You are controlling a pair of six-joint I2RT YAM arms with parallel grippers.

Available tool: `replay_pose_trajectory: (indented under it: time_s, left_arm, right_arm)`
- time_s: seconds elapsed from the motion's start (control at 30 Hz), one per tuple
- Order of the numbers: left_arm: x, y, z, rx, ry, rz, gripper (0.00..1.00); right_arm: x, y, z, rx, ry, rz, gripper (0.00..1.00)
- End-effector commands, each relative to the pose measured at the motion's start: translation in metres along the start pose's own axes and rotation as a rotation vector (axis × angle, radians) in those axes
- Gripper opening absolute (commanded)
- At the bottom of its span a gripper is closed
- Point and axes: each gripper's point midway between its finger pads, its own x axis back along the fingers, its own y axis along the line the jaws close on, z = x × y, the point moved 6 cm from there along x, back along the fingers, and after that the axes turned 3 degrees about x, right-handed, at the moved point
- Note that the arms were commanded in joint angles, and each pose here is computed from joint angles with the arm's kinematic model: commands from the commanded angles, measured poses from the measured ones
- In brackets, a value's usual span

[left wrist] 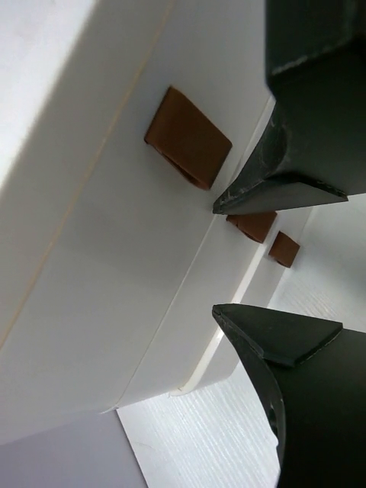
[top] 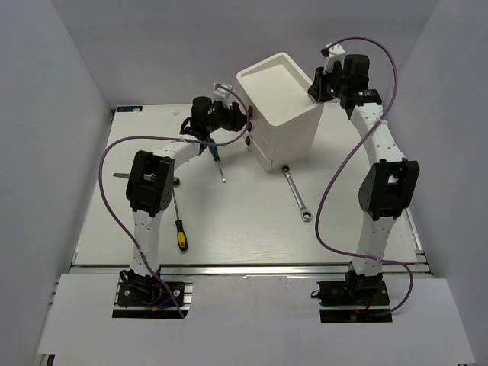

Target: Sort the tools into containers

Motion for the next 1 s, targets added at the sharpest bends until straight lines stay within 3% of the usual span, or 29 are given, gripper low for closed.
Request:
replay_pose_trajectory:
  time_s: [0.0,0.4,0.97]
  left_arm:
    - [-0.010,-0.023,-0.005,-0.038,-0.004,0.089,0.60]
    - [0.006,-0.027,0.017,-0.074,0.043,0.130,0.63]
    - [-0.005,-0.027,0.022,-0.063,0.053,0.170,0.60]
  right_arm:
    - [-0.001,0.042,0.026,-0.077,0.112,-0.180,0.24]
    - [-0.003,0.041,0.030,-0.082,0.119,-0.185,0.24]
    - [-0.001,0.044,0.031,-0.085,0.124,-0.192,0.24]
